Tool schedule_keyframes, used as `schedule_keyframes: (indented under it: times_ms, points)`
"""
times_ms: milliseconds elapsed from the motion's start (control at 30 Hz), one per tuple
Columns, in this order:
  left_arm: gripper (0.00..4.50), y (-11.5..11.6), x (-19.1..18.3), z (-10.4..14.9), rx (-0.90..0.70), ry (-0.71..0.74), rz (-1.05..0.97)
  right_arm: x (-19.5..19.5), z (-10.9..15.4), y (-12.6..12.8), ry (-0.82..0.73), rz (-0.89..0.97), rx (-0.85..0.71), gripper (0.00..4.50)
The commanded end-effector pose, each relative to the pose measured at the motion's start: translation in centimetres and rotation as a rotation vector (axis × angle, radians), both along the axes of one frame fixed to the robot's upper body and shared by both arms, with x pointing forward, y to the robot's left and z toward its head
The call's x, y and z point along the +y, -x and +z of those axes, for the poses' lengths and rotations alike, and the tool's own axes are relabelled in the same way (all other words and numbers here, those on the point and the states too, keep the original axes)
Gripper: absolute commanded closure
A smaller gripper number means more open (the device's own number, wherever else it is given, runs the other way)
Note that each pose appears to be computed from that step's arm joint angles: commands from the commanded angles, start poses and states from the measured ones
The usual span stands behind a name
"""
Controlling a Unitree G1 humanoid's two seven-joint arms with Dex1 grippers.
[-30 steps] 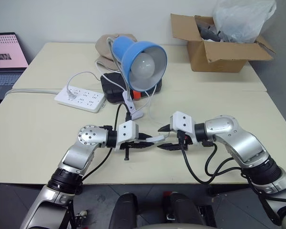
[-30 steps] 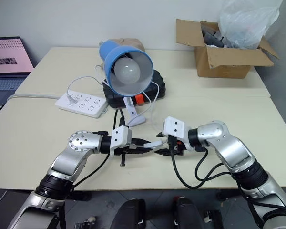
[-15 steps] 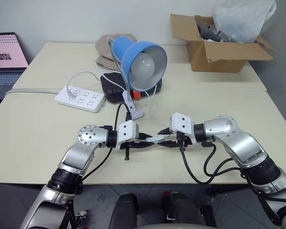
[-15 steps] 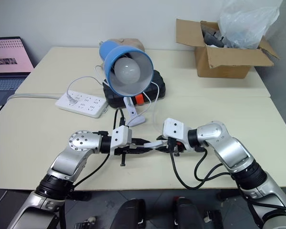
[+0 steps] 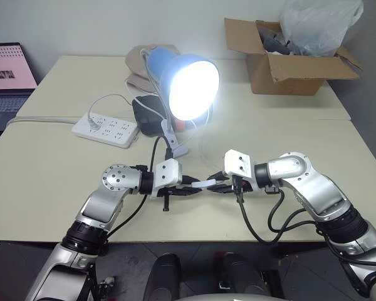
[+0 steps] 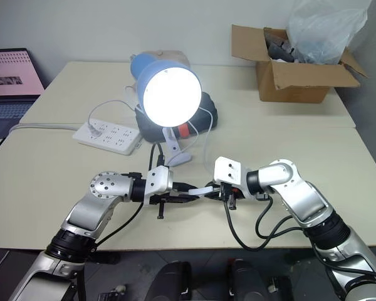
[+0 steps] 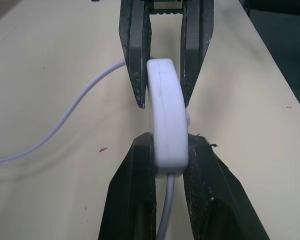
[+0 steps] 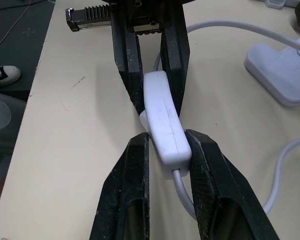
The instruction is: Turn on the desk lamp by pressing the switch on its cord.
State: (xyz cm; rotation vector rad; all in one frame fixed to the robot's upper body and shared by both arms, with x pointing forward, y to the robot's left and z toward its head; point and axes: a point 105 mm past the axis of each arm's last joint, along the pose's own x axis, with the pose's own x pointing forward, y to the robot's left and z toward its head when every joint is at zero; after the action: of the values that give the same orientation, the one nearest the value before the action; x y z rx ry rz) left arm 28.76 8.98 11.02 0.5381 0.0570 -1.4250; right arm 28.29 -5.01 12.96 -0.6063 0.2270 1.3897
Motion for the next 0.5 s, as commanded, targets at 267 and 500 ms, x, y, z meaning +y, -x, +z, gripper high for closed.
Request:
schedule_keyframes:
  times_ms: [267,500]
  points:
    - [4.09,0.0,-0.7,1.1,-0.072,0.029,-0.019,0.2,2.8,-0.7,-0.118,-0.015,-0.086,1.58]
    - [4.09,-0.7,-0.6,-0.5,-0.062,-0.009,0.027,-2.2,3.9,-1.2,-0.107,-0.1,-0.144,0.02]
